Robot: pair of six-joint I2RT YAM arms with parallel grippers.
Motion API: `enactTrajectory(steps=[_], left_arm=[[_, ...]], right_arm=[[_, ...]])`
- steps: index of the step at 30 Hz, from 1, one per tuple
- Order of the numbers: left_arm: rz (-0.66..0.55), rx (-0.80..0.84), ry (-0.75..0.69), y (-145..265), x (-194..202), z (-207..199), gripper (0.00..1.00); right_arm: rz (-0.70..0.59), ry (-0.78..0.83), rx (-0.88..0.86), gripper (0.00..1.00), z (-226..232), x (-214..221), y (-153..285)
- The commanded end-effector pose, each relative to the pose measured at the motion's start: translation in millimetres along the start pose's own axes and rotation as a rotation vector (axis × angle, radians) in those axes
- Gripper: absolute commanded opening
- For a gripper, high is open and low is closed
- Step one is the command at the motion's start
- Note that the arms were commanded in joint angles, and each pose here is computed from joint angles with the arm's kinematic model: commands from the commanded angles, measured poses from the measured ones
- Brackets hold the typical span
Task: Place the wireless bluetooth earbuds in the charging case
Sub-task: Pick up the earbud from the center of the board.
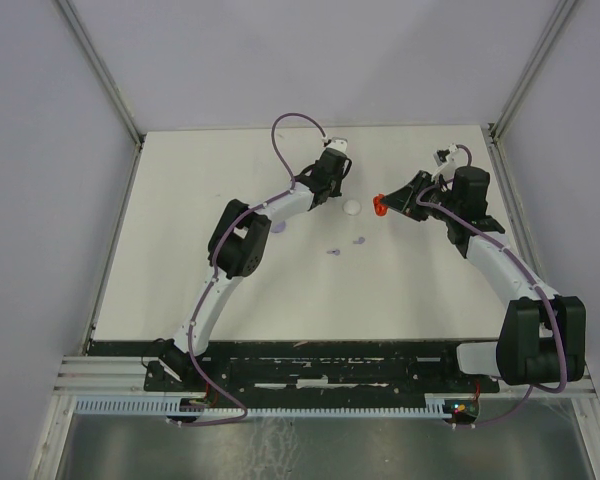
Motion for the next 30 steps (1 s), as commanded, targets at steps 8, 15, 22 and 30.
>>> enactTrajectory(steps=[8,15,22,30], left_arm=[[-0.061,0.011,-0.003,1,-18,-6,0.20],[-0.139,0.026,0.046,39,-51,0,0.14],[-0.316,0.148,0.178,116,-97,2,0.03],[-0.547,0.345,0.424,203,-109,3,0.03]], right_arm=[[-0.018,0.046,-0.035,0.05,4,-6,0],[-0.008,0.031,-0.042,0.04,2,-5,-3],[0.015,-0.002,-0.068,0.04,-3,0,-10],[0.031,-0.070,-0.117,0.04,-7,9,-26]])
Point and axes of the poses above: each gripper's point midway between its finger pads, its own y axis back along the fingers, its own z axis along the line the jaws close on, x = y × z, the point moved 3 cm from there along y, back along the fingers, and after that the axes turned 8 degrees about -y, right-handed, at the moved point
